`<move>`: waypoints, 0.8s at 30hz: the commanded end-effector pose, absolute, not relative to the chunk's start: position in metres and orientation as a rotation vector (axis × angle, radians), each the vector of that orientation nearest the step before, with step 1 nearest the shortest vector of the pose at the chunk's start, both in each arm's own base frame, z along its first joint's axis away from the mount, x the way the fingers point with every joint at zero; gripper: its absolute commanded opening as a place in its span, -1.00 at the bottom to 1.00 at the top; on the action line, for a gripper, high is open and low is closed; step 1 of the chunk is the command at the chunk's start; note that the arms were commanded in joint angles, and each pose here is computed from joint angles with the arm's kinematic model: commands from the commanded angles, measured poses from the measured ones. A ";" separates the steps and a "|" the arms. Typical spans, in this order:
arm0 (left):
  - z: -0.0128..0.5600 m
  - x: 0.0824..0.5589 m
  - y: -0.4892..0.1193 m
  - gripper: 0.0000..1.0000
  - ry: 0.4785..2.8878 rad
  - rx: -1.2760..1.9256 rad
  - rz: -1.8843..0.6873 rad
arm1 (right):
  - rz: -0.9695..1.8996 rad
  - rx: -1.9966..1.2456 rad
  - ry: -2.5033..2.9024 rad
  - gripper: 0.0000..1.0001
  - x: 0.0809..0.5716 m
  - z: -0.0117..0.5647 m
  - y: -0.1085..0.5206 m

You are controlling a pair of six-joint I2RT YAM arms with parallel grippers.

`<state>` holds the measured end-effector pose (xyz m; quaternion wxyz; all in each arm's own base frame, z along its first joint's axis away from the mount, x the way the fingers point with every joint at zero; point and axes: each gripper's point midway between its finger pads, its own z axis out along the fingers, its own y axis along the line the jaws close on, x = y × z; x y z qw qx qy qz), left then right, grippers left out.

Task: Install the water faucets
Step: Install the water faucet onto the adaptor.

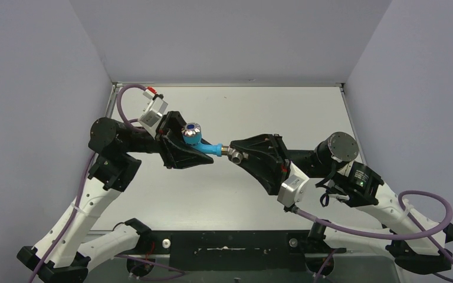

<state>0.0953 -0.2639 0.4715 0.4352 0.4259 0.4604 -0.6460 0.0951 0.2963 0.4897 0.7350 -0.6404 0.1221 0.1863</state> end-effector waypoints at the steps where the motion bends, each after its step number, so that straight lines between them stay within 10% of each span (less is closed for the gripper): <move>1: 0.488 0.082 -0.259 -1.00 1.068 1.135 -1.585 | 0.409 -1.336 0.195 -1.00 0.086 0.523 0.291; 24: 0.482 0.081 -0.259 -1.00 1.079 1.190 -1.582 | 0.476 -1.378 0.245 -1.00 0.087 0.503 0.305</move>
